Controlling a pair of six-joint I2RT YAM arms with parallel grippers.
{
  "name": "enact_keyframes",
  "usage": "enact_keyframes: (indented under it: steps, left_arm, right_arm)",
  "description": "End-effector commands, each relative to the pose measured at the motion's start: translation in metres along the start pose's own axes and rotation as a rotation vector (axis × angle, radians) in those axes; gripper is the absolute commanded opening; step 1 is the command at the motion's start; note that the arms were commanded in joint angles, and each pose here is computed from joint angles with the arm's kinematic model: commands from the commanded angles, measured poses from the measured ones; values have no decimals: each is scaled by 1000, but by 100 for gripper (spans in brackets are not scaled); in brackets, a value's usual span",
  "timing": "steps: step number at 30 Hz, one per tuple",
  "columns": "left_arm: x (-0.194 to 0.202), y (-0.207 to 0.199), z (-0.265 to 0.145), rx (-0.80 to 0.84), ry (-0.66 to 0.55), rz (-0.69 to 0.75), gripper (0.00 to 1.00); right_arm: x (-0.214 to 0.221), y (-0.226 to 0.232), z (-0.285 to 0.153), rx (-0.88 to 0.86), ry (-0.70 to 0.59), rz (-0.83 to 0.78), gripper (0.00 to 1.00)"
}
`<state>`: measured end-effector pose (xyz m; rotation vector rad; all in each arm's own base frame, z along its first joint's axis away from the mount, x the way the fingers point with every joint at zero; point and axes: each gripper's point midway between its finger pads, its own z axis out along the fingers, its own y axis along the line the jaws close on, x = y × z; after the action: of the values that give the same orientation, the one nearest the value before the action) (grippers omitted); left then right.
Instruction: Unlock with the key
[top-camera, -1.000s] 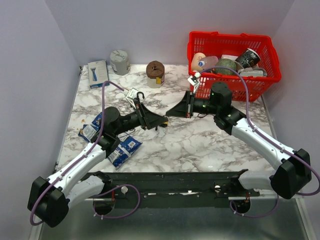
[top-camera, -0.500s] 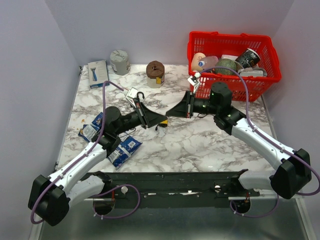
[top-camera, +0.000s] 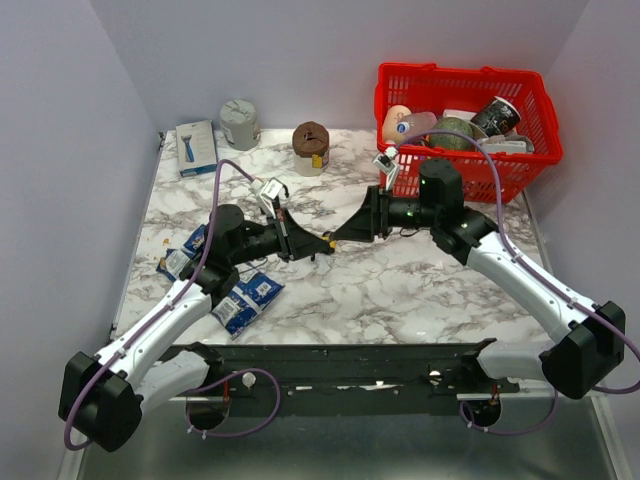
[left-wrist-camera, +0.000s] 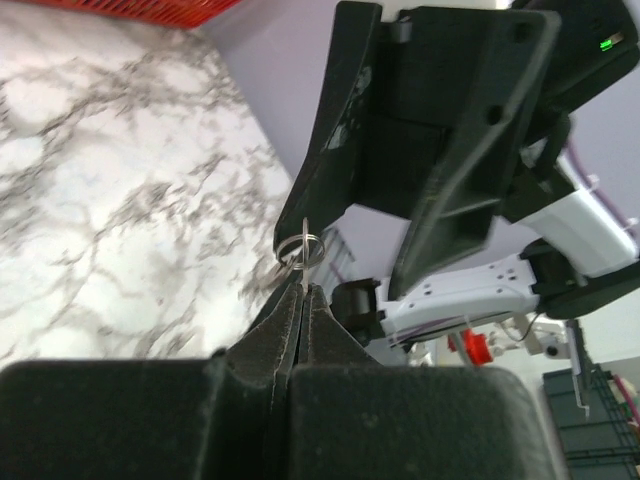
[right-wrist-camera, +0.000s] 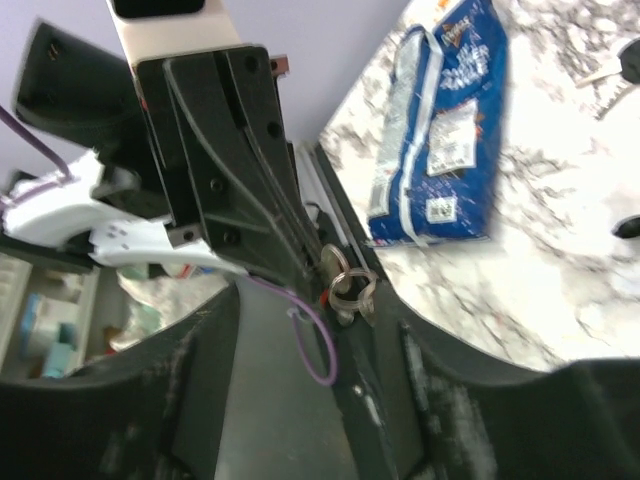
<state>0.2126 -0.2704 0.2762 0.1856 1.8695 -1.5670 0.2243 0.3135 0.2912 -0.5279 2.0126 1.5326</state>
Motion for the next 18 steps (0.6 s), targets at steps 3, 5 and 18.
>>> enact_keyframes:
  steps: [3, 5, 18]
  left_arm:
    - [36, -20, -18, 83, 308, 132, 0]
    - [47, -21, -25, 101, 383, 139, 0]
    - [61, -24, -37, 118, 507, 133, 0]
  right_arm:
    - [6, 13, -17, 11, 148, -221, 69]
    - [12, 15, -21, 8, 203, -221, 68]
    - [60, 35, 6, -117, 410, -230, 45]
